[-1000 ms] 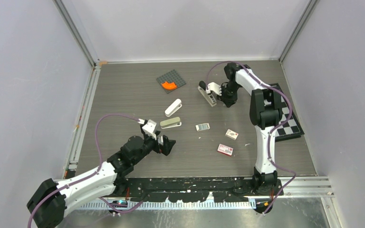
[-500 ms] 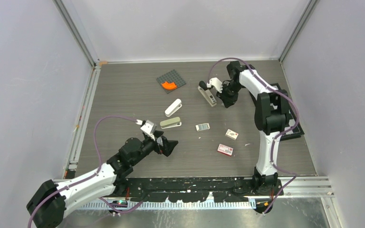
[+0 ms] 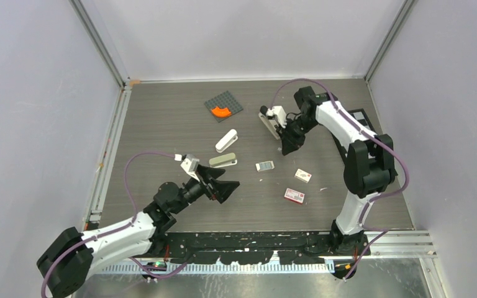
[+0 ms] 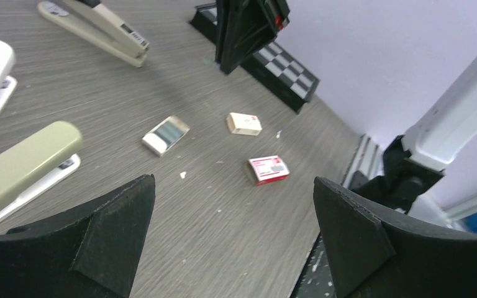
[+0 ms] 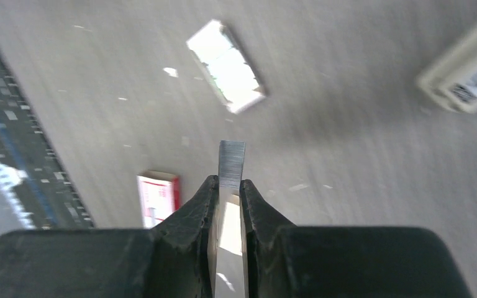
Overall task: Unload the staples from the stapler
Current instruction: Pick up the staple from the center of the board.
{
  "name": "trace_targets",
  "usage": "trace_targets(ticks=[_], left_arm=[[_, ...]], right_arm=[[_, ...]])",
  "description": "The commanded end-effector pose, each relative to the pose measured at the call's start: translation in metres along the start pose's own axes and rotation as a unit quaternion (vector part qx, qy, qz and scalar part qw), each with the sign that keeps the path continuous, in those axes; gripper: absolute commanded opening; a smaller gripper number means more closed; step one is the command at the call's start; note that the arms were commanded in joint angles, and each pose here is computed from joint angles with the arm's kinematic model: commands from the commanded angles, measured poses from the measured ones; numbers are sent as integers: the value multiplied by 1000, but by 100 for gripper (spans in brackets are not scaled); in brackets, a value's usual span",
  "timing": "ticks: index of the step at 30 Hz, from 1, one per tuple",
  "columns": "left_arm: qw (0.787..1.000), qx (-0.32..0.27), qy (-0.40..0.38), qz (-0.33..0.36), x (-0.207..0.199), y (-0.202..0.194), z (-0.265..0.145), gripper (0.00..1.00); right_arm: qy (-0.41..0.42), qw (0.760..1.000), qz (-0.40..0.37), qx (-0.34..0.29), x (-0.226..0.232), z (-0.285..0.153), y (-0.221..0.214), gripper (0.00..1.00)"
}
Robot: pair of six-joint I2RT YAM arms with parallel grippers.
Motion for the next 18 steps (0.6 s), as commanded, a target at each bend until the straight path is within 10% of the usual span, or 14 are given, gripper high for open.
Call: trace_targets(ticks=[1,18], left_arm=[[994,-51,-90,-37,-45,32,10,100],[961,-23,-178,-208,-48,73,63,97]], right_arm=[[47,996,34,-66,48,-7,39,15],[119,960,121,-223,104,-28,96,16]])
Point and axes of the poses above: each gripper's point midway between its finger pads, its own z axis out along the fingers, its own x axis along the line the jaws close on, y = z × x, the point moved 3 cm from there along -z, back along the fingers, and after that the axes turned 15 degrees about -z, right-handed, at the moved point
